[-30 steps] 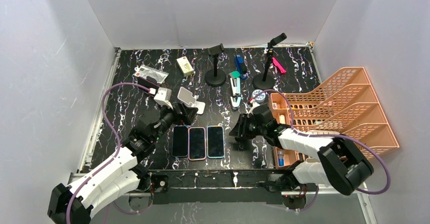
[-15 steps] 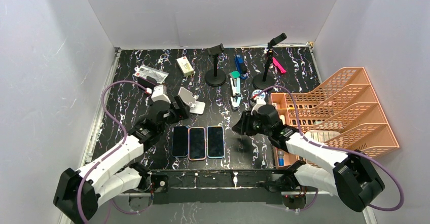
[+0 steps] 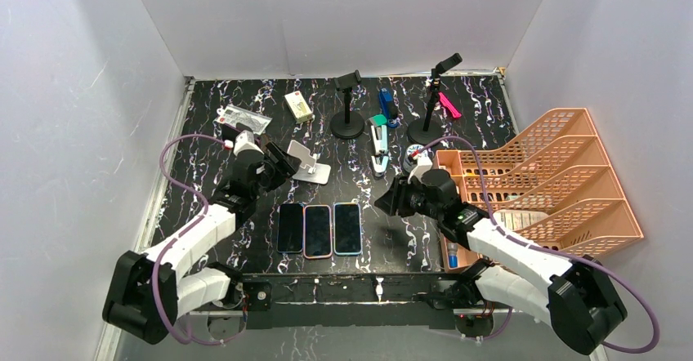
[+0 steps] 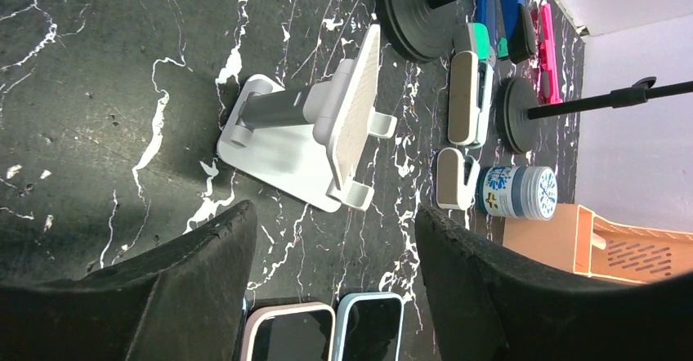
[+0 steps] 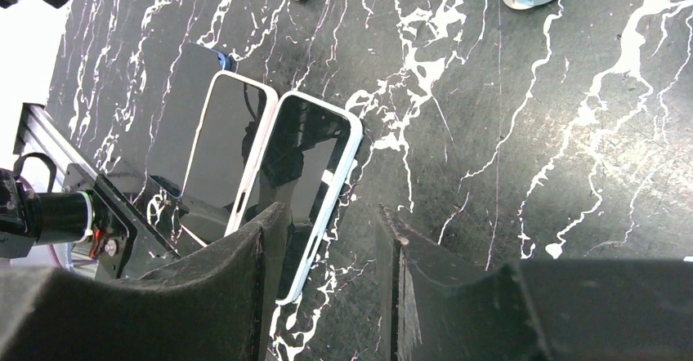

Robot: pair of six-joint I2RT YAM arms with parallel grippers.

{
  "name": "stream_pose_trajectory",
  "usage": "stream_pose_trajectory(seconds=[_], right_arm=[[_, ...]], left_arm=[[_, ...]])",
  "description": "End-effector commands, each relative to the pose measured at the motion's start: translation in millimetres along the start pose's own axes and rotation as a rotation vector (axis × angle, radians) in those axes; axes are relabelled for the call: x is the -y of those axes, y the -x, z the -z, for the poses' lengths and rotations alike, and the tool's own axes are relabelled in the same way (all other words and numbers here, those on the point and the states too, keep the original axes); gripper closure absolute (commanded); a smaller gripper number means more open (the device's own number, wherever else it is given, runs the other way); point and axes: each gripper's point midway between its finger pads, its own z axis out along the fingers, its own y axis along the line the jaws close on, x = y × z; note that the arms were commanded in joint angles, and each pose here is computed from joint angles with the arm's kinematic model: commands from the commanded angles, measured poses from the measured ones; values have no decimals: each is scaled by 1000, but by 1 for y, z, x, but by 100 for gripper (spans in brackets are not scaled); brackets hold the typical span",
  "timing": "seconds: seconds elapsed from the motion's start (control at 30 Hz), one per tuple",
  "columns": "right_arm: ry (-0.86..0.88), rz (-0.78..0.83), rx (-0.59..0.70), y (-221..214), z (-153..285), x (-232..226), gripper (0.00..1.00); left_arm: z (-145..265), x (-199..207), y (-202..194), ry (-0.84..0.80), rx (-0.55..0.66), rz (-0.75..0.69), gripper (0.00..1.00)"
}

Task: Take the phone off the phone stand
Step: Place the phone at the center of the board, then pick up the phone stand at the center of the board.

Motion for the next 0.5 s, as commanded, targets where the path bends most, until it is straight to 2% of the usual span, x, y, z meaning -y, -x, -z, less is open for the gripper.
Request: stream_pose_trajectory(seconds=[0.0, 0.2, 0.47], right_arm=[[20, 24, 55, 12, 5, -6, 48], [10, 34, 83, 17, 11, -5, 48], [2, 39, 97, 19, 14, -4, 49]], left_arm=[[-8, 18, 16, -53, 39, 44, 34], [-19, 20, 17, -61, 35, 60, 44], [-29, 21, 4, -81, -12, 88, 52]])
